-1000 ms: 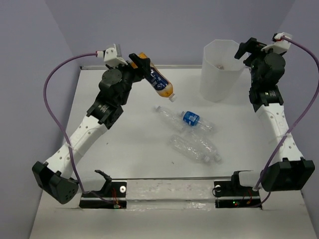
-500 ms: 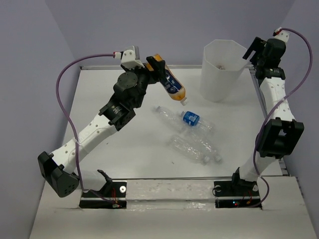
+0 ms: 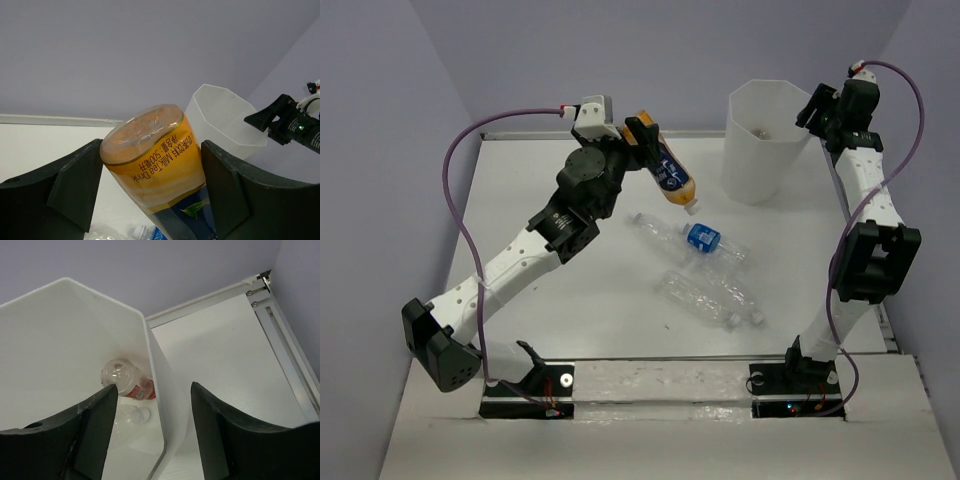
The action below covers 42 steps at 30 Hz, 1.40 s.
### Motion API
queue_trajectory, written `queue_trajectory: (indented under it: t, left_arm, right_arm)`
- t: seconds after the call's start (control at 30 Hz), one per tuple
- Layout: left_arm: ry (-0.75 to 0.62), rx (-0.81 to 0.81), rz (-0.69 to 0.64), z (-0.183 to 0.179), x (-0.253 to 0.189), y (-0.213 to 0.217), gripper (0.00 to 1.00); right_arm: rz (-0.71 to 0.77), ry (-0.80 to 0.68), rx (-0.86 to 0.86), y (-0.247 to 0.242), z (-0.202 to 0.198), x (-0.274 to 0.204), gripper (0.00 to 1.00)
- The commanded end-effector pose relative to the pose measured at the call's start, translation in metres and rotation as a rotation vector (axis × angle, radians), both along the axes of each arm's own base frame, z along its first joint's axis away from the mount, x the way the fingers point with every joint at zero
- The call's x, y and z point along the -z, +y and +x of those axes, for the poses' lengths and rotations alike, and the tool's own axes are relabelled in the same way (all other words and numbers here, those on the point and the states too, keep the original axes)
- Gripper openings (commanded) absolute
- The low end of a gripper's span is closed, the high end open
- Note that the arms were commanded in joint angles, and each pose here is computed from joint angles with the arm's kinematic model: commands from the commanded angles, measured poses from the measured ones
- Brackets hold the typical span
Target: Put the plastic bottles in the bin
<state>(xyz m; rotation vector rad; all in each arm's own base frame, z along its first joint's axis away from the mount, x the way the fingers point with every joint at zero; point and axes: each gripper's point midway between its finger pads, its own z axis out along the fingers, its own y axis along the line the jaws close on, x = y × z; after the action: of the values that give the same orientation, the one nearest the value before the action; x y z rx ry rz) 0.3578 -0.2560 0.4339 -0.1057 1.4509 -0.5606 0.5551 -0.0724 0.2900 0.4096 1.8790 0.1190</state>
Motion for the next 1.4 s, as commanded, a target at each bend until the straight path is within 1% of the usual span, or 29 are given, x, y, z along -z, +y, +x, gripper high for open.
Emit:
queue_trajectory:
  t: [0.0,0.03,0.2,0.33,0.43,0.5,0.53,0.57,0.83,0.93,1.1,1.17,1.2,1.23,1.27,1.3,1.33,1.37]
  left_arm:
    - [-0.102,-0.016,-0.072,-0.005,-0.043,0.005,0.20]
    - [-0.103,-0.015,-0.073,-0.005,-0.043,0.004,0.20]
    - [-0.116,-0.012,-0.075,-0.006,-0.044,0.004,0.20]
    - [-0.135,-0.009,-0.085,-0.008,-0.053,0.004,0.20]
    - [-0.153,-0.001,-0.092,-0.008,-0.063,0.003,0.20]
    - [-0.160,0.002,-0.086,-0.007,-0.066,0.000,0.20]
    - [-0.169,0.005,-0.093,-0.008,-0.072,0.000,0.20]
    - [-0.172,0.007,-0.094,-0.008,-0.074,-0.001,0.20]
    - [-0.203,0.035,-0.098,-0.006,-0.092,-0.015,0.20]
    - [-0.204,0.041,-0.085,-0.002,-0.092,-0.023,0.20]
    - [-0.204,0.054,-0.075,0.003,-0.090,-0.037,0.20]
    - [-0.215,0.060,-0.080,0.005,-0.092,-0.044,0.20]
    - [-0.213,0.061,-0.077,0.008,-0.089,-0.050,0.20]
    - [-0.220,0.058,-0.075,0.009,-0.090,-0.052,0.20]
    - [-0.236,0.058,-0.090,0.008,-0.098,-0.054,0.20]
    - [-0.230,0.052,-0.081,0.013,-0.094,-0.060,0.20]
    - [-0.248,0.046,-0.096,0.014,-0.103,-0.060,0.20]
    - [-0.248,0.046,-0.098,0.015,-0.103,-0.064,0.20]
  right_arm:
    - [0.029,-0.047,-0.048,0.013,-0.005,-0.020,0.61]
    - [0.031,-0.054,-0.049,0.013,-0.008,-0.025,0.55]
    - [0.035,-0.070,-0.050,0.016,-0.019,-0.036,0.38]
    - [0.019,-0.055,-0.029,0.012,-0.027,-0.041,0.20]
    - [0.021,-0.050,-0.028,0.013,-0.032,-0.045,0.11]
    - [0.018,-0.048,-0.026,0.013,-0.038,-0.050,0.07]
    - [0.016,-0.051,-0.027,0.014,-0.040,-0.053,0.02]
    - [0.016,-0.051,-0.027,0.014,-0.042,-0.055,0.00]
    - [-0.020,-0.005,-0.054,0.016,-0.058,-0.068,0.00]
    - [-0.041,0.007,-0.054,0.015,-0.065,-0.069,0.00]
    - [-0.048,0.037,-0.057,0.016,-0.077,-0.060,0.00]
    - [-0.034,0.064,-0.081,0.021,-0.081,-0.046,0.00]
    - [-0.033,0.043,-0.088,0.024,-0.085,-0.051,0.00]
    - [-0.028,0.059,-0.093,0.025,-0.087,-0.040,0.00]
    - [-0.025,0.050,-0.096,0.026,-0.090,-0.041,0.00]
    - [-0.028,0.043,-0.088,0.025,-0.092,-0.042,0.02]
    - [-0.029,0.023,-0.083,0.026,-0.097,-0.047,0.09]
    - [-0.030,0.006,-0.084,0.026,-0.099,-0.053,0.09]
